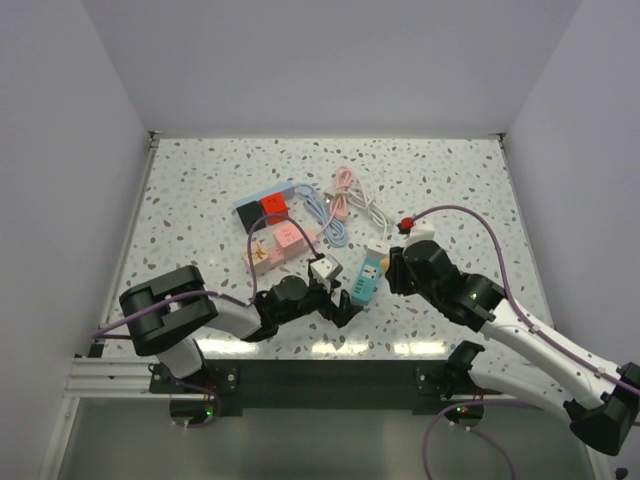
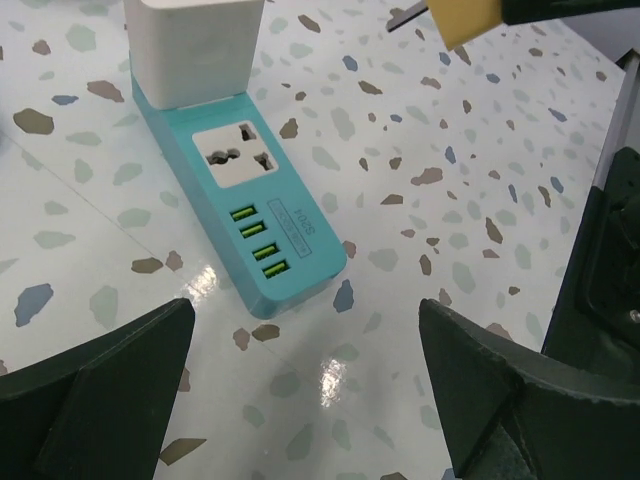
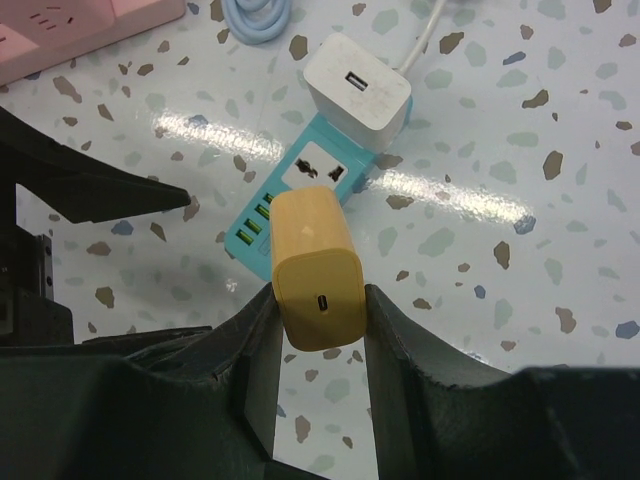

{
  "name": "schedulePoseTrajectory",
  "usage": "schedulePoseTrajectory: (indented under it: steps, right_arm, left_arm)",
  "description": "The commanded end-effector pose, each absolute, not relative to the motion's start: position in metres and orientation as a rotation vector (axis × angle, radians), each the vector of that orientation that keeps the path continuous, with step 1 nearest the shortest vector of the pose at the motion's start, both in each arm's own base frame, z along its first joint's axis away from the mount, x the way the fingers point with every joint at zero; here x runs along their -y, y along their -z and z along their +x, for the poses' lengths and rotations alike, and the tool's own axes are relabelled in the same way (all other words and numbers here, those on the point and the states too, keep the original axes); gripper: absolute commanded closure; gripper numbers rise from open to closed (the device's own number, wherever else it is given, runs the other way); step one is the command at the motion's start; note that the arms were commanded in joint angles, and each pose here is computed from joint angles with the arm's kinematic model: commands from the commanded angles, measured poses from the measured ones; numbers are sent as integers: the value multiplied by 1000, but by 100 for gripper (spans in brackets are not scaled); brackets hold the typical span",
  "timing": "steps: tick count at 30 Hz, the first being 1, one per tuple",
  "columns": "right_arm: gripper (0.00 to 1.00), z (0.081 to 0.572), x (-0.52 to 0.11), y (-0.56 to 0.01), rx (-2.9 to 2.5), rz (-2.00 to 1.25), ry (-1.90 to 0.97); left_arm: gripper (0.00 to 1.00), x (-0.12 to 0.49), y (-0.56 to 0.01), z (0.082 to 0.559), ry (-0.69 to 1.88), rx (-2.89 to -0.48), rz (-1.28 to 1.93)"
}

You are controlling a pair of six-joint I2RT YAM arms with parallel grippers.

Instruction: Insert the plug

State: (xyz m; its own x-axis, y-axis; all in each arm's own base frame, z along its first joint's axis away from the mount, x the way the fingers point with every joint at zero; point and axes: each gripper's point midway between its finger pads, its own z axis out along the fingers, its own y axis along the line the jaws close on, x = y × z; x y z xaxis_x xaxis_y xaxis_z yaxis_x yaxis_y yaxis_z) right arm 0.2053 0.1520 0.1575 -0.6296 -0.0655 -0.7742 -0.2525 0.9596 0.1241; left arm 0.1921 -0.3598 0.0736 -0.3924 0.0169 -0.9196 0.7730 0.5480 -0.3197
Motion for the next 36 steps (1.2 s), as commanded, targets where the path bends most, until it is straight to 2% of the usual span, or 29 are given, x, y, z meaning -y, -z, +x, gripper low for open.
schedulePoseTrajectory:
  steps: [1,14,36]
  right_arm:
    - [100,215,-161,-182,-2178,-219,-329]
    - [100,215,-169,-173,-2185,-239,-371]
    - [100,201,-151,-161,-2232,-210,-327]
  left_arm:
    - [0,370,-72,194,967,-1829,661]
    - [0,385,-48,180,1032,-1913,715]
    - [0,461,-64,159,1185,-1786,865]
